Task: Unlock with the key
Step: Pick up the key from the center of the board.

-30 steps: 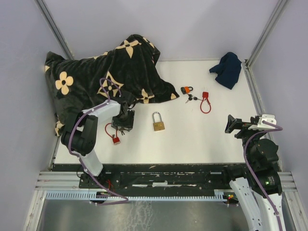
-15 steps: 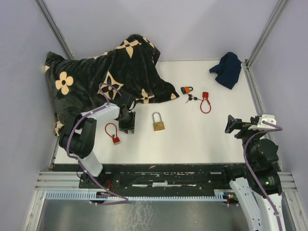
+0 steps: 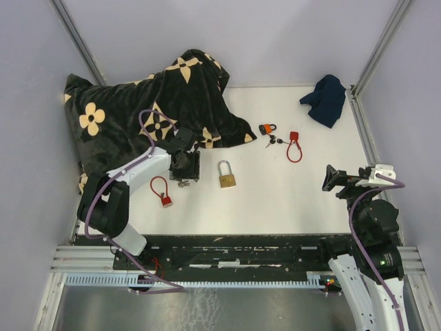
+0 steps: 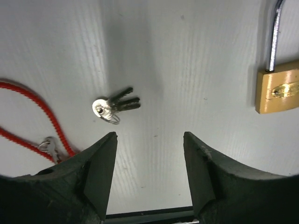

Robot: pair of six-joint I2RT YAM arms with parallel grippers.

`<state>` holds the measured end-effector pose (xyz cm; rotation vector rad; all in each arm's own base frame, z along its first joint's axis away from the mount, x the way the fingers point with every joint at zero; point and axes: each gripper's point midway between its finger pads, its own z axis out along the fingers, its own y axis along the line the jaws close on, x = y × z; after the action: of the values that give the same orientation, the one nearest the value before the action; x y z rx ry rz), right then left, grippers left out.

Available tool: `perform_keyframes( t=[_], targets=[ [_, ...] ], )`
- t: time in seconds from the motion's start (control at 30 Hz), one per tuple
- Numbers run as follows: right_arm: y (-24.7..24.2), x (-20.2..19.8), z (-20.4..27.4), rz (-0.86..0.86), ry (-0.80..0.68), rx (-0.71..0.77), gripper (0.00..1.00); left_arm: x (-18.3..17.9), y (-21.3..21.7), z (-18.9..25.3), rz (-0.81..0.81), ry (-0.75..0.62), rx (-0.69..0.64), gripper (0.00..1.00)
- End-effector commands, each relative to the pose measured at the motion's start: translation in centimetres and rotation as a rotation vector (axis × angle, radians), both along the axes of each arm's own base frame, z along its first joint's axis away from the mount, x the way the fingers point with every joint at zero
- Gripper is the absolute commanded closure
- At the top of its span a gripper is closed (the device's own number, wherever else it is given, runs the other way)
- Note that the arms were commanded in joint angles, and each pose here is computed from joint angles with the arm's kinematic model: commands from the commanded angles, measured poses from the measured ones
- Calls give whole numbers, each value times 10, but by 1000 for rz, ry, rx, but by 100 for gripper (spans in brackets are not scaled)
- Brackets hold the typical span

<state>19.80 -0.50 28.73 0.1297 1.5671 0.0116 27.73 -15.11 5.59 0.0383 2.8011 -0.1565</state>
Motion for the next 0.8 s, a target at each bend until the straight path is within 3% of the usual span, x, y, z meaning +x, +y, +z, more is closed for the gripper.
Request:
perform_keyframes(
  t=[0.0,0.37,0.47,0.6,0.77],
  targets=[
    [1,-1,7,7,-31,-8,1,13,37,5,-34,-24,224,33],
    [0,-1,7,5,-31,-9,1,14,36,-31,-107,100,248,38],
    [0,-1,7,5,-31,-9,1,7,37,-39,-114,129,238,45],
    [1,-1,7,9,-32,-8,1,0,25,-41,-126,138,155,62],
    [5,0,7,29,-27,-1,1,-3,5,-33,-109,117,32,72]
  ],
)
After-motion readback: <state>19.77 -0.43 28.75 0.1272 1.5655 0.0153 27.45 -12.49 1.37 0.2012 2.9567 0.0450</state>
